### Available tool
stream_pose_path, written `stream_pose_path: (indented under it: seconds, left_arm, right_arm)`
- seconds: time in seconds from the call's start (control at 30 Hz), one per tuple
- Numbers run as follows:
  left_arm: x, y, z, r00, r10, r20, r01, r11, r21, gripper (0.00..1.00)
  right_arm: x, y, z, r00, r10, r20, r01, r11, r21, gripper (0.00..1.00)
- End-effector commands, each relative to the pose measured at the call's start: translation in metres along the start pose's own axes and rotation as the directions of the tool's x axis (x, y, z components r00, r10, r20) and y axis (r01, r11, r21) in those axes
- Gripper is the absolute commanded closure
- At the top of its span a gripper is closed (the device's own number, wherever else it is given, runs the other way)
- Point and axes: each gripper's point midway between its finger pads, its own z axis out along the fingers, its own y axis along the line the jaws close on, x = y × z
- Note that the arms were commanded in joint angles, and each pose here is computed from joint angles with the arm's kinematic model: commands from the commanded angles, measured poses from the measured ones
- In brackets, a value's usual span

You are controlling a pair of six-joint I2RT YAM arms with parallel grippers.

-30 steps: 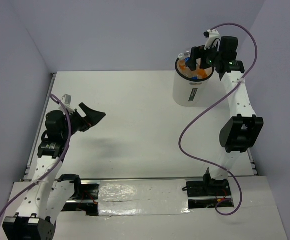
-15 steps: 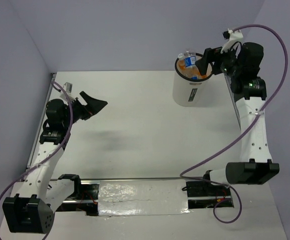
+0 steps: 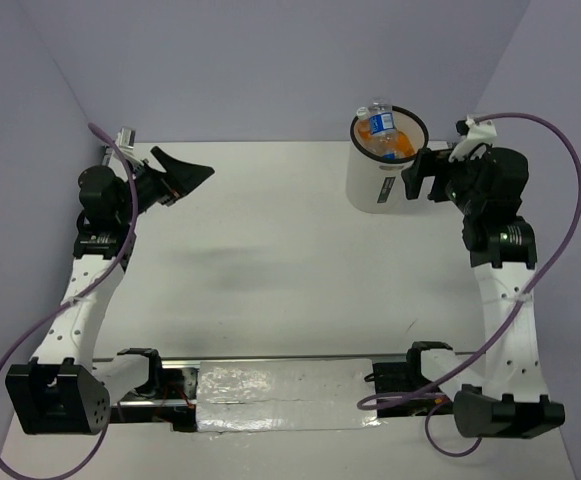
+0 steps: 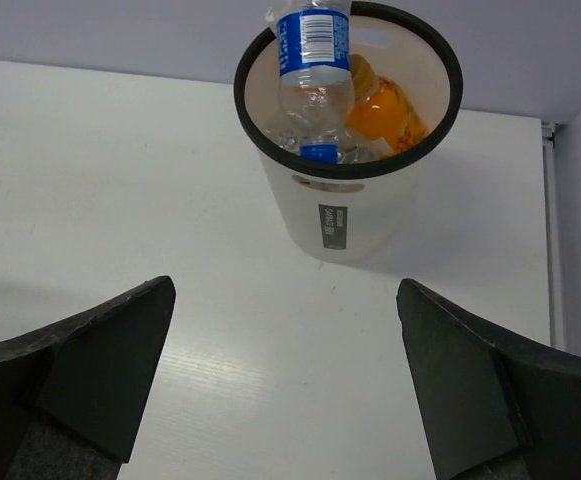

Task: Put the plastic bottles in the bin

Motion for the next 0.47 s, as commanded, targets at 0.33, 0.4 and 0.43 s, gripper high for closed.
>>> stream_pose_path:
  seconds: [0.33, 0.4, 0.43]
  left_arm:
    - [-0.008, -0.018, -0.006, 0.999, 0.002, 0.045, -0.006, 0.997, 0.073, 0.01]
    - [-0.008, -0.019, -0.007, 0.999, 0.008, 0.044, -0.011, 0.997, 0.071, 0.01]
    - [-0.009, -0.020, -0.007, 0.999, 0.016, 0.045, -0.019, 0.997, 0.070, 0.01]
  right_arm:
    - [0.013, 0.001, -0.019, 0.998, 0.069, 0.016, -0.069, 0.997, 0.033, 0.00]
    - [0.015, 0.000, -0.018, 0.997, 0.075, 0.011, -0.076, 0.996, 0.039, 0.00]
    - [0.015, 0.001, -0.018, 0.997, 0.071, 0.014, -0.071, 0.997, 0.036, 0.00]
